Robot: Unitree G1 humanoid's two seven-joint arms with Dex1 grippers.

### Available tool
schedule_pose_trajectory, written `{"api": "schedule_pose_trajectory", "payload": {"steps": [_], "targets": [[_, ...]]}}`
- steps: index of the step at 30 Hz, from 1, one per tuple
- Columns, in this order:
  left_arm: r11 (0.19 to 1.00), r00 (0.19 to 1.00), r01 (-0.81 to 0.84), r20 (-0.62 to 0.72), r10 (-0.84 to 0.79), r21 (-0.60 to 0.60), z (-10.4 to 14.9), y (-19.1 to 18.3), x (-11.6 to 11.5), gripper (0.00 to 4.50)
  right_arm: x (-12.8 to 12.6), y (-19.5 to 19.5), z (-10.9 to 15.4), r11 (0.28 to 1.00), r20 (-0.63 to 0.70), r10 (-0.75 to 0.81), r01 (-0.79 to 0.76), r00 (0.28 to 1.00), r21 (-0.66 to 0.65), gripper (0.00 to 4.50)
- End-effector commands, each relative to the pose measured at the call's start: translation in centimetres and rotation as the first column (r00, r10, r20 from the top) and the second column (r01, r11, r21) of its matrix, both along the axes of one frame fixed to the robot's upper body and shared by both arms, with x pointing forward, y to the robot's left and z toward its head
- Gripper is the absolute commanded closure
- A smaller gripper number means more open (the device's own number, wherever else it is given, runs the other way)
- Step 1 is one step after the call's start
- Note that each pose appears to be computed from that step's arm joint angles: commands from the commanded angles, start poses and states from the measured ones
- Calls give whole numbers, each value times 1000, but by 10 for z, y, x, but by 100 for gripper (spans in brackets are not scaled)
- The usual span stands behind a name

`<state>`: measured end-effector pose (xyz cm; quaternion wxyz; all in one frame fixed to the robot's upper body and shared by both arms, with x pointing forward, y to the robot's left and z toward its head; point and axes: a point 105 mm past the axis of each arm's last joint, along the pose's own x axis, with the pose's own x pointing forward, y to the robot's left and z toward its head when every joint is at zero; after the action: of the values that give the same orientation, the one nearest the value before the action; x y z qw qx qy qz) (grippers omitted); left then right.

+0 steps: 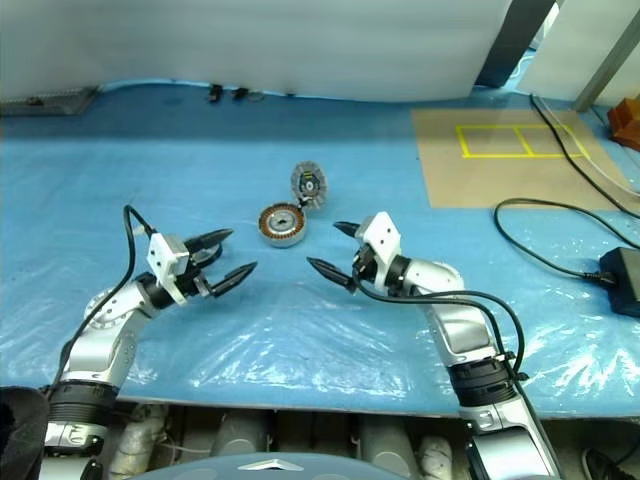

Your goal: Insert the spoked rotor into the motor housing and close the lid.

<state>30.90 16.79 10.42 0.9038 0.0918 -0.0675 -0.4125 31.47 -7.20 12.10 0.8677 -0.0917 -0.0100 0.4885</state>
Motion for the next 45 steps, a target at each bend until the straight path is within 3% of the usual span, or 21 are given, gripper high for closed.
{"api": "schedule_pose_trajectory", "payload": {"steps": [1, 14, 20, 24, 28, 41, 45], "targets": [[1000, 999, -6, 53, 5, 14, 10, 4, 2, 0, 1, 3, 7, 1000, 23, 15, -15, 1000, -6, 0], [1000, 998, -13, 62, 12, 23, 8, 3, 1, 0, 3, 6, 6, 1000, 17, 18, -18, 1000, -23, 0], [998, 996, -62, 65, 61, 17, 3, 11, -1, 0, 36, 48, 12, 984, -3, 74, -74, 997, -160, 0], [995, 993, -102, 62, 101, 8, -3, 15, -8, 0, 65, 70, 9, 930, -28, 97, -100, 995, -353, 0], [990, 988, -144, 59, 144, 1, -9, 18, -17, 0, 80, 86, 4, 872, -62, 138, -151, 988, -465, 0], [970, 970, -241, 34, 242, -16, -14, 26, -34, 0, 79, 113, -12, 748, -17, 280, -229, 960, -623, 0], [971, 970, -239, 36, 239, -16, -12, 25, -30, 0, 77, 116, -8, 724, 89, 354, -213, 931, -656, 0]]}}
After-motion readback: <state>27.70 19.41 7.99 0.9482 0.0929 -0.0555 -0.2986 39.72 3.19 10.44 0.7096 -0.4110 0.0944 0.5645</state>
